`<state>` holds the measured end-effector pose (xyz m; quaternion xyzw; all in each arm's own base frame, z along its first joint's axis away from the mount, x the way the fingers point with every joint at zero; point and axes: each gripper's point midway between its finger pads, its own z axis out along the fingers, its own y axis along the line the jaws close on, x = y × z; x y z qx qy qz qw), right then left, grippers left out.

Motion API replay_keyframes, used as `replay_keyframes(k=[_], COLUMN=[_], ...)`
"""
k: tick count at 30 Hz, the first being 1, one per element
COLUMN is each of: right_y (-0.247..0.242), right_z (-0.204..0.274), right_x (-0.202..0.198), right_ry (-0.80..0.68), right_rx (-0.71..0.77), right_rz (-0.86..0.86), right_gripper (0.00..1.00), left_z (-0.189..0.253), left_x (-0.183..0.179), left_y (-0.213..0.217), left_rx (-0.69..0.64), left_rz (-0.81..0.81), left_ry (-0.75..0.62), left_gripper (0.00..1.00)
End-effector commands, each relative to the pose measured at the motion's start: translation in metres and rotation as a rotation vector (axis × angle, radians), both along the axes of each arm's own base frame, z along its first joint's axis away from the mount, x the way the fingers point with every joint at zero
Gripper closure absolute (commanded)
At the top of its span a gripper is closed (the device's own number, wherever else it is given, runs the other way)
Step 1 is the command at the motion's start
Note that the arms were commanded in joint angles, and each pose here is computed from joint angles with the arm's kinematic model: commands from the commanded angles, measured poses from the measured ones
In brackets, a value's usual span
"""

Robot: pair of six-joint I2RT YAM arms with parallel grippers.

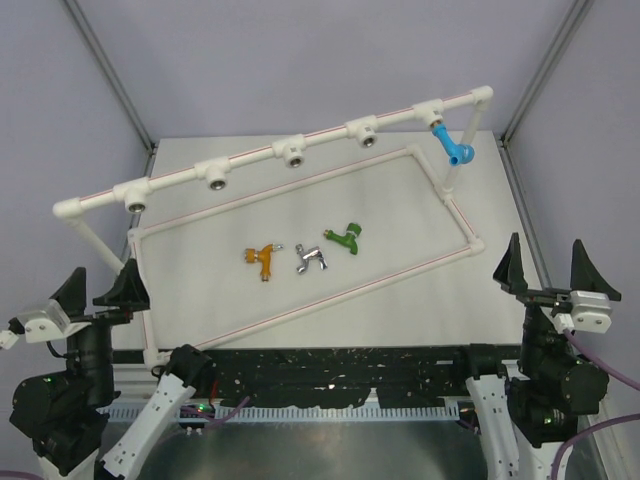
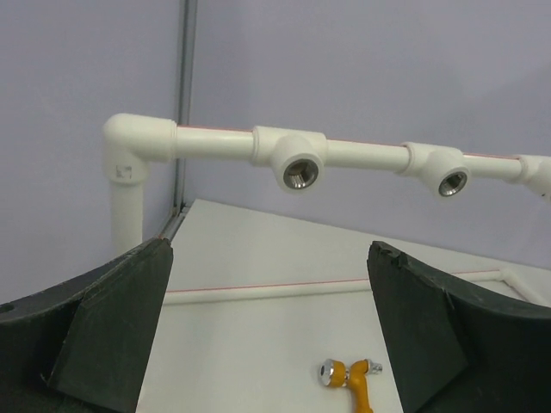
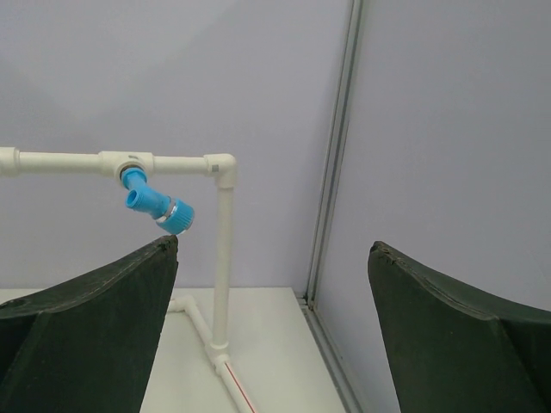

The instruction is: Install the water faucets

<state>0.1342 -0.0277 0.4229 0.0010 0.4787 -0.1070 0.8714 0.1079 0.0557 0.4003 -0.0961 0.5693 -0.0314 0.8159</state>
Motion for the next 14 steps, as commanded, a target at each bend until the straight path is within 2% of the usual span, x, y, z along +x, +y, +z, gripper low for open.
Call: replay_keyframes(k=[1,14], right_y=[-0.011,-0.017], right_z=[-0.001,-0.003], right_x=[-0.01,-0.021], right_ry=[-0.019,-0.043], right_rx=[0.034,0.066], right_rz=[-0.045,-0.069], right_gripper=[0.05,0.05], left_z=[-0.01,-0.02], left_x=[-0.021,-0.026], left_y=[0.024,0.027], left_rx=[-0.088,-0.087], left_rz=[0.067,0.065], left_ry=[-0.049,-0.045], left_gripper=[0.0,0.0])
